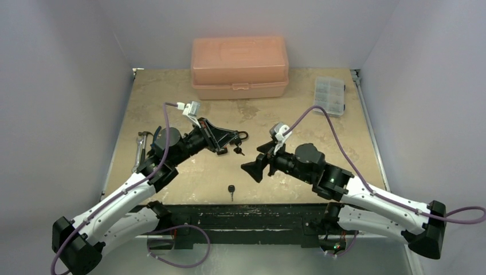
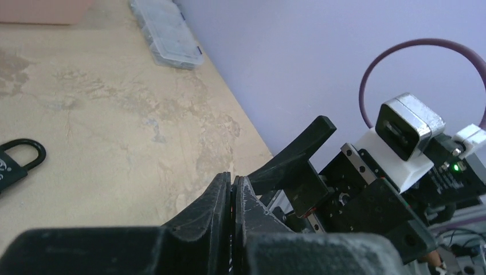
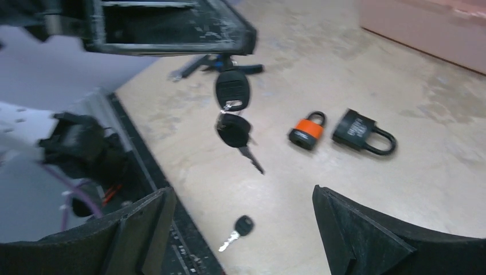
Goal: Unlock with the key
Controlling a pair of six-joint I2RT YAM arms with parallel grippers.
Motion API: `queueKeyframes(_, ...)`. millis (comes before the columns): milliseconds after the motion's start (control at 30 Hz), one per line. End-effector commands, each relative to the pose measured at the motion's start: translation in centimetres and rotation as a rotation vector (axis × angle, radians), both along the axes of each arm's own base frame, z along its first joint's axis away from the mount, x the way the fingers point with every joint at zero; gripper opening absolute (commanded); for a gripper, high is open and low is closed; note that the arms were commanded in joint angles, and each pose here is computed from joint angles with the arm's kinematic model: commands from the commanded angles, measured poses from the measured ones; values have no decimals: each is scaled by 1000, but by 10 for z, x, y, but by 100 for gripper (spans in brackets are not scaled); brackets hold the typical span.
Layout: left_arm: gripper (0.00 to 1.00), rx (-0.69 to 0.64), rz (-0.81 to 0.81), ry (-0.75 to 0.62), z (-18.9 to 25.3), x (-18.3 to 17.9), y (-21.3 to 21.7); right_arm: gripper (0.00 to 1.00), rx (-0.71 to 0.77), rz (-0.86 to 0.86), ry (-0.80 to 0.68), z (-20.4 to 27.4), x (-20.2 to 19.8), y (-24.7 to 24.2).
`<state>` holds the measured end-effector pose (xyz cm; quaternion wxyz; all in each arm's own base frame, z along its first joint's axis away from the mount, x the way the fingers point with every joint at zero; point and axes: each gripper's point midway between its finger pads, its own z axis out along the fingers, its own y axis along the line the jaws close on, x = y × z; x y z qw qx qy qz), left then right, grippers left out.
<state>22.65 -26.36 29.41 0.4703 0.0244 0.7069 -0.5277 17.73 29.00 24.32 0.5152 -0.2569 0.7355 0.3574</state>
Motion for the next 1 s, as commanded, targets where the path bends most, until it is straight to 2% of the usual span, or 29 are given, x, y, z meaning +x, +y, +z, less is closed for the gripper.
queueKeyframes(0, 0, 4, -111, -169, 44, -24, -1, 99, 212, 222, -113, 63, -38, 11)
queueKeyframes(133, 0, -26, -194, -245, 68, -43, -2, 93, 376, 335, -158, 99, -65, 8)
queueKeyframes(267, 0, -56, -259, -310, 90, -60, -2, 88, 466, 317, -174, 121, -66, 2)
queueKeyframes(467, 0, -78, -316, -360, 105, -75, -1, 83, 517, 312, -200, 148, -65, 3)
queueKeyframes(967, 0, -113, -340, -370, 107, -79, -2, 66, 536, 350, -175, 158, -58, 28)
